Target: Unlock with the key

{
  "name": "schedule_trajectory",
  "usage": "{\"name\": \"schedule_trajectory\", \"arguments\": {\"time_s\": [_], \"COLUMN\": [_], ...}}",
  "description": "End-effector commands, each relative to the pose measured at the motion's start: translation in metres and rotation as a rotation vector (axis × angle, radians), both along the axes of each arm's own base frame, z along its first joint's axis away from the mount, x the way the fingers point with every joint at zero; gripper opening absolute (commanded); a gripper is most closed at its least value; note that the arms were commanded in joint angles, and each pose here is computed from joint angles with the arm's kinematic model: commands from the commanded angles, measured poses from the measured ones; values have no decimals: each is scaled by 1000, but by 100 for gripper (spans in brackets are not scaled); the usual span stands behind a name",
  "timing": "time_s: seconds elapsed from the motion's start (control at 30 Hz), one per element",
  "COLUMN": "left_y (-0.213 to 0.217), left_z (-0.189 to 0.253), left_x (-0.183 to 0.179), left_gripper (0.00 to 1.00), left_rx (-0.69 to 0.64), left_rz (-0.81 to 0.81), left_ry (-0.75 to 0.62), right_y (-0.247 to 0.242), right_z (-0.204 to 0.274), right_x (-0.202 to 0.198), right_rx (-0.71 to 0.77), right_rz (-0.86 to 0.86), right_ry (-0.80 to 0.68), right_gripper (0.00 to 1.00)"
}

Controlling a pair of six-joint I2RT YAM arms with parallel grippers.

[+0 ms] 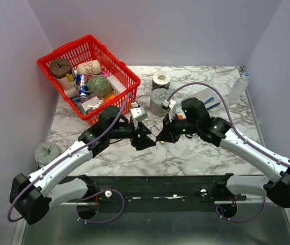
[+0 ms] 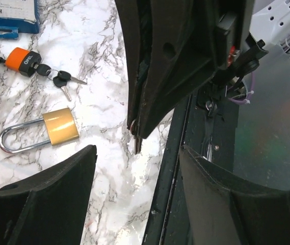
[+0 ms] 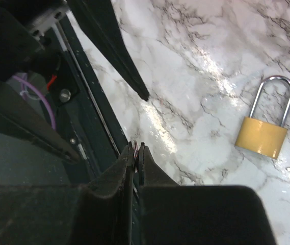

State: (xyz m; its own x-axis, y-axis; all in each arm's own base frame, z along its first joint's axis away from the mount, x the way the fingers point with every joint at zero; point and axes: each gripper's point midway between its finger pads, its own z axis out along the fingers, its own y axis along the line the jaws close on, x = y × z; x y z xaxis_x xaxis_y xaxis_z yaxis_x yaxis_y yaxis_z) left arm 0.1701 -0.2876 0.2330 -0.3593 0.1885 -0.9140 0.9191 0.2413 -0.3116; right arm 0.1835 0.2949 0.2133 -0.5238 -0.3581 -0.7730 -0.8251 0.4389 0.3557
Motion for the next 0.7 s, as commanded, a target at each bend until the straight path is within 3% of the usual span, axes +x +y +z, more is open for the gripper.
{"name": "schedule_trajectory", "arguments": {"time_s": [0.0,0.17,0.3,0.4,0.53,0.67], "left_y": [-5,-7,-8,-9,-9,-9], "left_z": [-2,-4,-5,-6,-5,-5], "left_x": [-4,-6,-8,-9,-9,-9], "left_gripper": [74,67,43,35,34,42], "left_rx": [-16,-21,-21,-21,-23,-23], "left_rz": [-40,-57,-71,-74,-75,-75], "left_ry": [36,55,71,78,79,80], "right_y": [13,17,16,13,7,1], "right_z": [28,38,41,40,38,35], "right_x": [-7,-9,-8,-7,-4,-2], "right_rx": [148,214,225,226,227,227], "right_rz": [51,70,72,67,58,51], "right_ry": [8,25,26,27,21,21], "right_gripper": [1,1,1,1,1,1]}}
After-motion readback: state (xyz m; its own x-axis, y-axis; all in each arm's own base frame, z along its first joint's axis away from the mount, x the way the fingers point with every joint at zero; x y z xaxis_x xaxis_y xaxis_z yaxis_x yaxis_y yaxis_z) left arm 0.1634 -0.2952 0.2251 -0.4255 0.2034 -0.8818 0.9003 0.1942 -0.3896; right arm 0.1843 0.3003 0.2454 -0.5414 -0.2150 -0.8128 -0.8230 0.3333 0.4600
